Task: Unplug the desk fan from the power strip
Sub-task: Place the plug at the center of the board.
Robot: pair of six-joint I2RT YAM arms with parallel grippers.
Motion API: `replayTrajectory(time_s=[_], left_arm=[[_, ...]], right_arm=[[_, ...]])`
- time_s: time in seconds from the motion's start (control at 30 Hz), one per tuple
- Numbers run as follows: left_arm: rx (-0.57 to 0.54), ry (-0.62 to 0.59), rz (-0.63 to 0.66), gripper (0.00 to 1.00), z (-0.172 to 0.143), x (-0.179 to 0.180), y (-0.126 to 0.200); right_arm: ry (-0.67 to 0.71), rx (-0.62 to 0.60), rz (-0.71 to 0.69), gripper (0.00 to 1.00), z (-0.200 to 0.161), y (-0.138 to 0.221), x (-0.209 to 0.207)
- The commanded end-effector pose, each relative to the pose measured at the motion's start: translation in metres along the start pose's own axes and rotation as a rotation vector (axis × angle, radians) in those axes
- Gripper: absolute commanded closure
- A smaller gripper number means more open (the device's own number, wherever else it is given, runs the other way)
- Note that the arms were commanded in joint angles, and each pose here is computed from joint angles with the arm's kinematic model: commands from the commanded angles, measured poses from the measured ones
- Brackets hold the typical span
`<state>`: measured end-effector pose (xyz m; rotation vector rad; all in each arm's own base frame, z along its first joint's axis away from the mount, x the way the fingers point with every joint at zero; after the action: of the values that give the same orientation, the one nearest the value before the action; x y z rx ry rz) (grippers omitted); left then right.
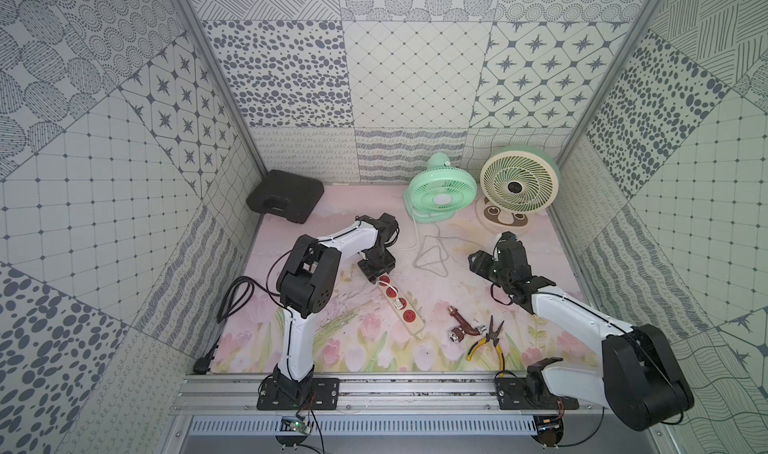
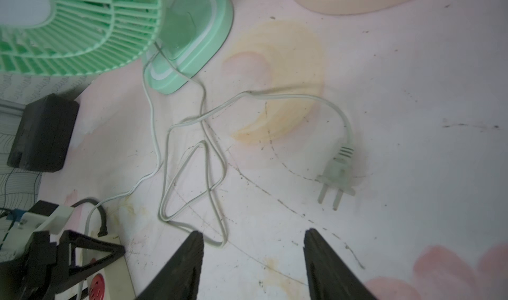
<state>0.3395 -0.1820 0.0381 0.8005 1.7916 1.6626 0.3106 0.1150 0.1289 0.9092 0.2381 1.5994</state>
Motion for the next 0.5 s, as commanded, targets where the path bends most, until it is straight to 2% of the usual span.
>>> replayTrajectory(time_s=[0.0,0.1,0.23,0.47], left_arm=[[-0.019,0.037,0.344,1.00,0.006,0.067,-0.016],[-0.016,0.036,0.354,1.00,0.006,0.068,-0.016],[-0.012,0.037,0.361,1.00,0.006,0.067,-0.017],[-0.009,0.037,0.374,1.00,0.006,0.067,-0.017]], right_arm=[[0.171,-0.086,0.069,0.40,-0.004,0.015,0.029],[0.293,-0.094,0.193,0.42,-0.017,0.027,0.064],[0.442,-0.045,0.334,0.43,-0.044,0.034,0.105],[0.587,0.038,0.496,0.44,-0.087,0.038,0.154]])
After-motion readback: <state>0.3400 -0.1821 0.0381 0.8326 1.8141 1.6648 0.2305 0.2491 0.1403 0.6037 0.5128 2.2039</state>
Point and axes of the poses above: each gripper's point midway between its finger pads, its own y axis back along the fingers, its own x axis along the line the jaws close on, z = x × y, the point moved 3 cm from there along y, back along the fingers, and after that the axes turned 5 degrees about y, right-handed, at the moved point
